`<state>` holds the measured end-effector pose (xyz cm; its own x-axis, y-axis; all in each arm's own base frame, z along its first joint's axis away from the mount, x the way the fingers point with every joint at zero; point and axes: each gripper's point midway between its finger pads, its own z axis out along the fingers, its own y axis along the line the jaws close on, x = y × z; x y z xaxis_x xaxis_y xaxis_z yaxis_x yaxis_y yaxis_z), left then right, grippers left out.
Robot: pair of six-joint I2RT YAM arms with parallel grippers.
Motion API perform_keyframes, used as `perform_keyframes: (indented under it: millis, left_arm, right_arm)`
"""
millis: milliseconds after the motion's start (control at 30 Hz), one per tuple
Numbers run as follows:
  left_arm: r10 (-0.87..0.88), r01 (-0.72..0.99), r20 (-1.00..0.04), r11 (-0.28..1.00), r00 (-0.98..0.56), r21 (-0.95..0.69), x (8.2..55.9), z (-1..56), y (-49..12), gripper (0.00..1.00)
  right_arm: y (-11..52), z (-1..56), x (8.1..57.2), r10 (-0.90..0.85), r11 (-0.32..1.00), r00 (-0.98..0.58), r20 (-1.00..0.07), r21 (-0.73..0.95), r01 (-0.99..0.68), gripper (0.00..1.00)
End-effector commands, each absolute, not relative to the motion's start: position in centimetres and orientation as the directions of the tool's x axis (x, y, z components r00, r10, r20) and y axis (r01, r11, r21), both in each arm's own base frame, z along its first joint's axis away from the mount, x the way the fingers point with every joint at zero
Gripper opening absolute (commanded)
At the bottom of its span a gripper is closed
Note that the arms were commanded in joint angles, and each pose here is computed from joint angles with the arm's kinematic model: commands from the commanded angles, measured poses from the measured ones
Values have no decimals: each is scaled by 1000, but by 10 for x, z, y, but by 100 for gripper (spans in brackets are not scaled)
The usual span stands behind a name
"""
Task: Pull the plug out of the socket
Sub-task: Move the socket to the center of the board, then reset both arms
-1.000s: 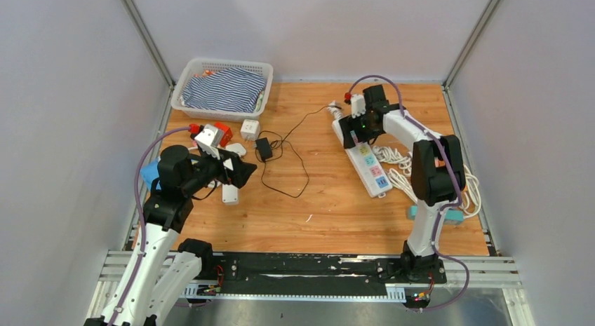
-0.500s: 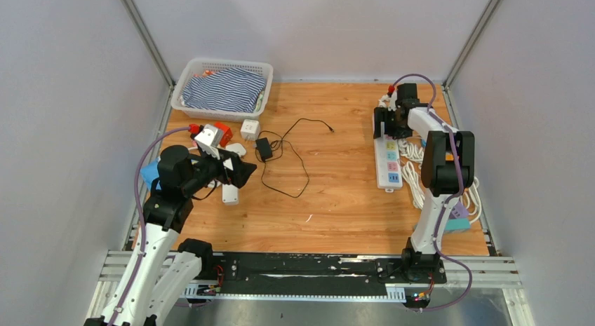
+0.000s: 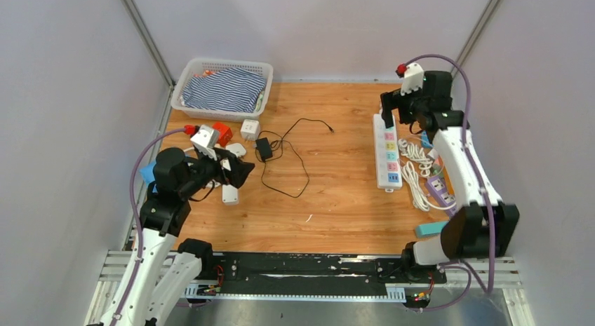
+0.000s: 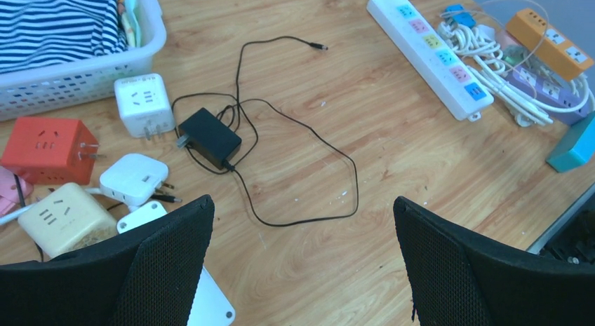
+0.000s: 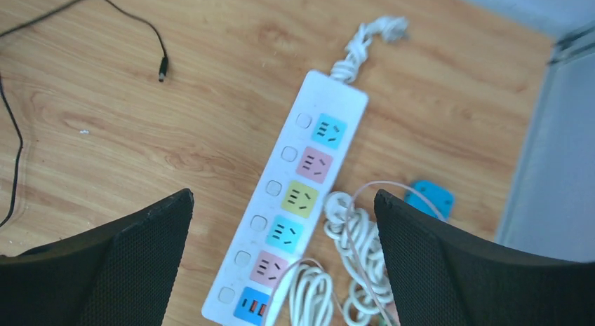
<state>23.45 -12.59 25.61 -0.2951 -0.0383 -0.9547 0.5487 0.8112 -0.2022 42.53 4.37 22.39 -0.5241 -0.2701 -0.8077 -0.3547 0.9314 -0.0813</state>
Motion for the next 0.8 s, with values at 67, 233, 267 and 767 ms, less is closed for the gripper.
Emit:
perform_keyframes:
  millis: [67,233,267,767]
  left_arm:
    - [-99,529,-970,824,-223,-205,227,309,-120,100]
    - [-134,555,-968,799,-212,-232,212,355,-124,100]
    - [-134,556,-973,802,-187,-218,208,368,-122,100]
    - [-177,545,-983,821,-39,-169,167,454,-107,100]
  right_arm:
    - [28,297,359,-344,912,-335,-877,-229,-339,100]
    - [29,354,309,-271,937,-183,-945,-215,-276,100]
    - [32,360,299,-269,932,-179,-946,-209,-295,100]
    - [68,438,215,-145,897,-125,-981,-77,-436,100]
